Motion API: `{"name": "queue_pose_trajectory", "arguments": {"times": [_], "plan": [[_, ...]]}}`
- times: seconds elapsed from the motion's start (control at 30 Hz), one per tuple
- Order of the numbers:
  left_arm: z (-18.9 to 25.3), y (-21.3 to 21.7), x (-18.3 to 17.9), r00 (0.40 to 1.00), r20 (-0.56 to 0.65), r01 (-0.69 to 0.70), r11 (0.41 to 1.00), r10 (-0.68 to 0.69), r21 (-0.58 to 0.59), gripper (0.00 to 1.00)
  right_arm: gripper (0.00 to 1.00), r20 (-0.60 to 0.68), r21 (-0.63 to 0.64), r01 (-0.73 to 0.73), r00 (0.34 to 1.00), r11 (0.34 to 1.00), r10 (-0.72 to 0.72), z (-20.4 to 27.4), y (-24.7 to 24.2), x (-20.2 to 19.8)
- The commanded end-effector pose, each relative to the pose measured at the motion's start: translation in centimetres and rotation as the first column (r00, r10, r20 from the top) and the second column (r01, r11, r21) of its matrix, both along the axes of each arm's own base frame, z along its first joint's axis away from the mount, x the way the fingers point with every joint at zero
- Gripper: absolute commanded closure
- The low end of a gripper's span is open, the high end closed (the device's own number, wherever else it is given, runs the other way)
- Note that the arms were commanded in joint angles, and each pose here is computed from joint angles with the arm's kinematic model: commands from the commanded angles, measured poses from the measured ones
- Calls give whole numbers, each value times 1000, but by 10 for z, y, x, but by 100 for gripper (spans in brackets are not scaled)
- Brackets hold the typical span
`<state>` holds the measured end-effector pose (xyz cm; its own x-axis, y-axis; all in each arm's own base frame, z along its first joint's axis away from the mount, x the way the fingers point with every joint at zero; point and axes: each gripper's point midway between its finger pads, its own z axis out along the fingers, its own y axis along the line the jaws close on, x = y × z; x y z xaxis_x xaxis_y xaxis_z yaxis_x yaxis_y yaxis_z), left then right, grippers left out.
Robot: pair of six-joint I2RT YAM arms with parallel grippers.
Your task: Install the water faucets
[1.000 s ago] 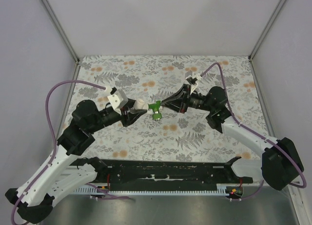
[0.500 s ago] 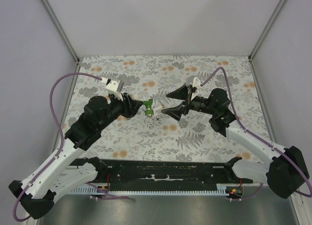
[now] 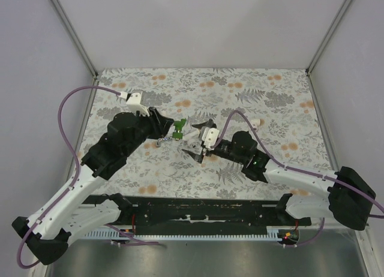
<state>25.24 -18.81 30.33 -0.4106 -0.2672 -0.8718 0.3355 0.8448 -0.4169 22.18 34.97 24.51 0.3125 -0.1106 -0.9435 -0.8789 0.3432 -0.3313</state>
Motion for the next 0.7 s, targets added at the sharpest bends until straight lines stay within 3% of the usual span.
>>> {"name": "queue_pose_trajectory", "arguments": {"times": [0.0,0.27,0.53,0.67], "plan": [[40,1,4,997,56,-39,993,45,-112,98,2,202,42,157,966,987,-163,22,3,20],[41,-1,3,998,35,-45,988,50,-145,98,2,348,125,254,894,959,-282,24,24,17],[43,-6,0,999,23,-25,985,29,-171,98,2,470,242,463,714,853,-520,28,31,33],[46,-6,-2,999,25,-16,983,21,-181,98,2,437,247,519,694,819,-572,27,30,42]]}}
